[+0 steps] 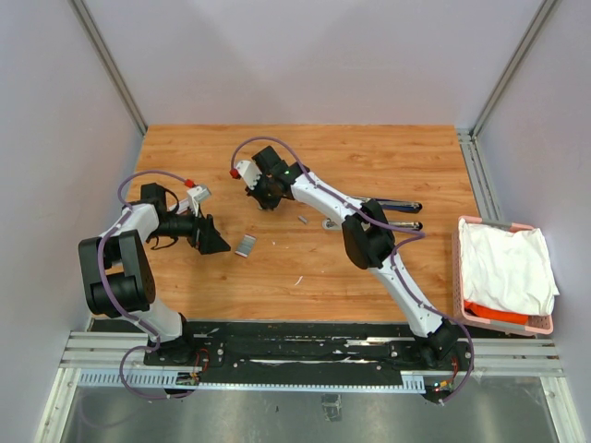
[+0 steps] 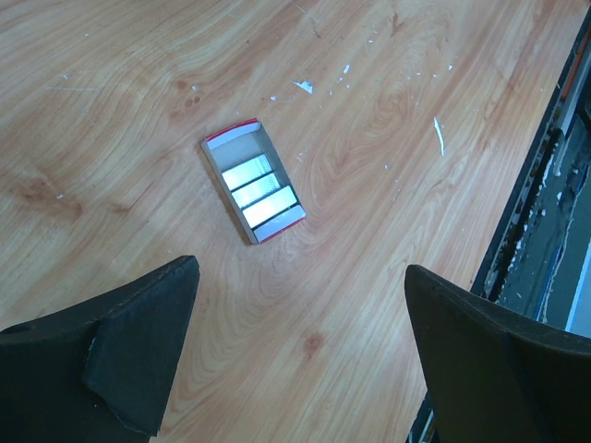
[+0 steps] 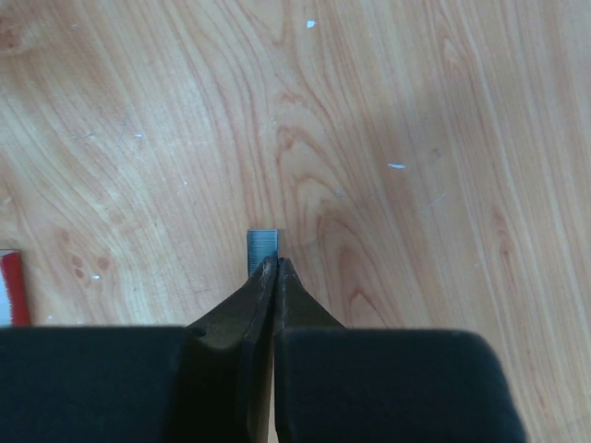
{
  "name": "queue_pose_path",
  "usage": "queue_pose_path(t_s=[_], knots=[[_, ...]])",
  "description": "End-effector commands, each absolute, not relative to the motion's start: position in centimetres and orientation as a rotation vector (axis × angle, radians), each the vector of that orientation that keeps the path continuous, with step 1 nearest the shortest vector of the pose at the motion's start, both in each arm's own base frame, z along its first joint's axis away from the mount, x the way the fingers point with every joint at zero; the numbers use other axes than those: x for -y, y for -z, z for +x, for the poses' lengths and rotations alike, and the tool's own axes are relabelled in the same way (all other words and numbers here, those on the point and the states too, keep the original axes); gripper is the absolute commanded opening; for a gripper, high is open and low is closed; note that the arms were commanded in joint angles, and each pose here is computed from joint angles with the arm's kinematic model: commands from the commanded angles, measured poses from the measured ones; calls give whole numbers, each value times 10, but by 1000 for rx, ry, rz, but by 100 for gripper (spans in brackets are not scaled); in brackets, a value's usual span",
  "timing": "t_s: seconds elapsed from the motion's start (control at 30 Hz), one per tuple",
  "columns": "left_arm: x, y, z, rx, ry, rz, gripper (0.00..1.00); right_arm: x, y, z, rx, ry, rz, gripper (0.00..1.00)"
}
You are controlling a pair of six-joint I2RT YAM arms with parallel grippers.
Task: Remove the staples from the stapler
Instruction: Pick up the staple from the center of the board, then place the staple in the staple box.
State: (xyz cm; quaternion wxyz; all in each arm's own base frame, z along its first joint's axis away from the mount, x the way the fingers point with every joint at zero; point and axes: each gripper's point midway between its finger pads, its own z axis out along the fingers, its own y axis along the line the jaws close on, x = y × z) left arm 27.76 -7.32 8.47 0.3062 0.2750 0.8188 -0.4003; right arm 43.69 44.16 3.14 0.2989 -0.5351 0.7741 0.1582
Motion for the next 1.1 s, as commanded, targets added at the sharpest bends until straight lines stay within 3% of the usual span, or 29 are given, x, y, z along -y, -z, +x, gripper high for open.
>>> queue_pose_path(t_s=[0.0, 1.07], knots=[[73, -86, 276, -2150, 1076, 726, 98, -445, -69, 435, -2047, -501, -1362, 0], [74, -86, 275, -2146, 1080, 732, 98, -456, -98, 371, -2090, -754, -1377, 1]])
